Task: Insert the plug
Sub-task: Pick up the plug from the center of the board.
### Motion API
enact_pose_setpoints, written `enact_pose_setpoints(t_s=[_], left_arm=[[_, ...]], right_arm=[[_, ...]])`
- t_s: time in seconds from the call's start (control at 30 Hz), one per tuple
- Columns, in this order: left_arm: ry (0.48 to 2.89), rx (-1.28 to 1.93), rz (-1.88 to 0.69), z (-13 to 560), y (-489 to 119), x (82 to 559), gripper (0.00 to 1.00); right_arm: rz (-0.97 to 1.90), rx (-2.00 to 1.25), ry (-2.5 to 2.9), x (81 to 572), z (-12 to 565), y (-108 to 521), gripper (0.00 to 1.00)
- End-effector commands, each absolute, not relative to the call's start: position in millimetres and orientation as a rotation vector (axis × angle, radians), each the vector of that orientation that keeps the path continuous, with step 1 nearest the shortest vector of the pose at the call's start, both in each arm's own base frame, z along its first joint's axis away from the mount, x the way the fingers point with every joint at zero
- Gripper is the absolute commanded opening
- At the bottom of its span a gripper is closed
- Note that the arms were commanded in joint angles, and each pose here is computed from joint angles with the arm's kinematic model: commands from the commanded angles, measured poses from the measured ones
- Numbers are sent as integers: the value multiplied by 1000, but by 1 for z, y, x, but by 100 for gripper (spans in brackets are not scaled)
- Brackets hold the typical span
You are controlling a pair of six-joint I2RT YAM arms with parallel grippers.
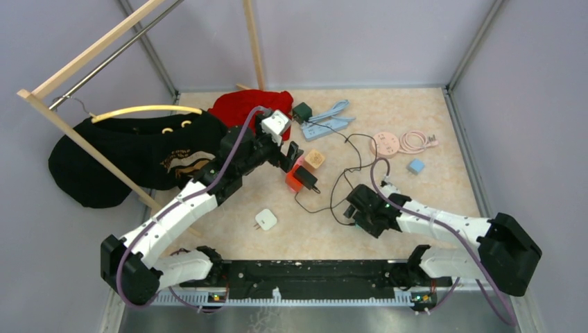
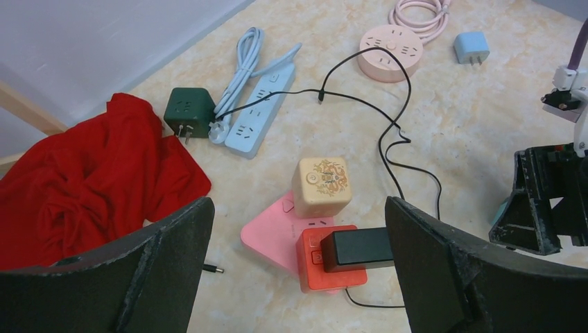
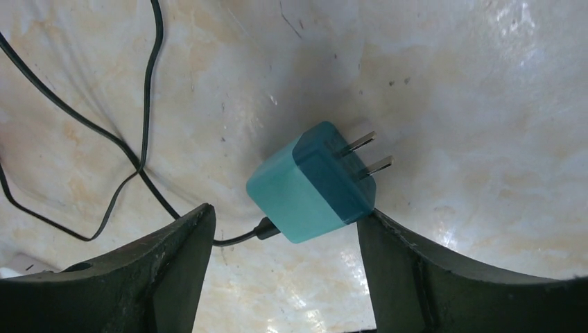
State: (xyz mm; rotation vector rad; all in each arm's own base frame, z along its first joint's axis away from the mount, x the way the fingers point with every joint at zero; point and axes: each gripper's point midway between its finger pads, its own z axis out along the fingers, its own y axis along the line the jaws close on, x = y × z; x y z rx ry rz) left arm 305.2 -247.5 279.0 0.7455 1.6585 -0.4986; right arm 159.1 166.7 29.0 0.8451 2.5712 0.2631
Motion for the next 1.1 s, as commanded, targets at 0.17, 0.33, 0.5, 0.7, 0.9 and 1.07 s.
enact_pose_setpoints(t_s=[0.17, 0.33, 0.5, 0.7, 0.9, 1.07], left_arm=[[1603, 722, -481, 294, -243, 306, 99], [1611, 720, -478, 292, -243, 306, 99], [1611, 714, -463, 292, -240, 307, 99], [1615, 715, -464, 290, -241, 307, 99], [1622, 712, -459, 289, -240, 308, 99], [1619, 712, -462, 291, -240, 308, 99]], right_arm=[[335, 697, 2366, 221, 45, 167, 63], [180, 694, 2359, 242, 43, 149, 66], [224, 755, 2406, 244, 34, 162, 68], [191, 925, 2447, 231, 31, 161, 69], [204, 1015, 2480, 222, 46, 164, 77], [241, 1083, 2452, 224, 51, 168, 73]])
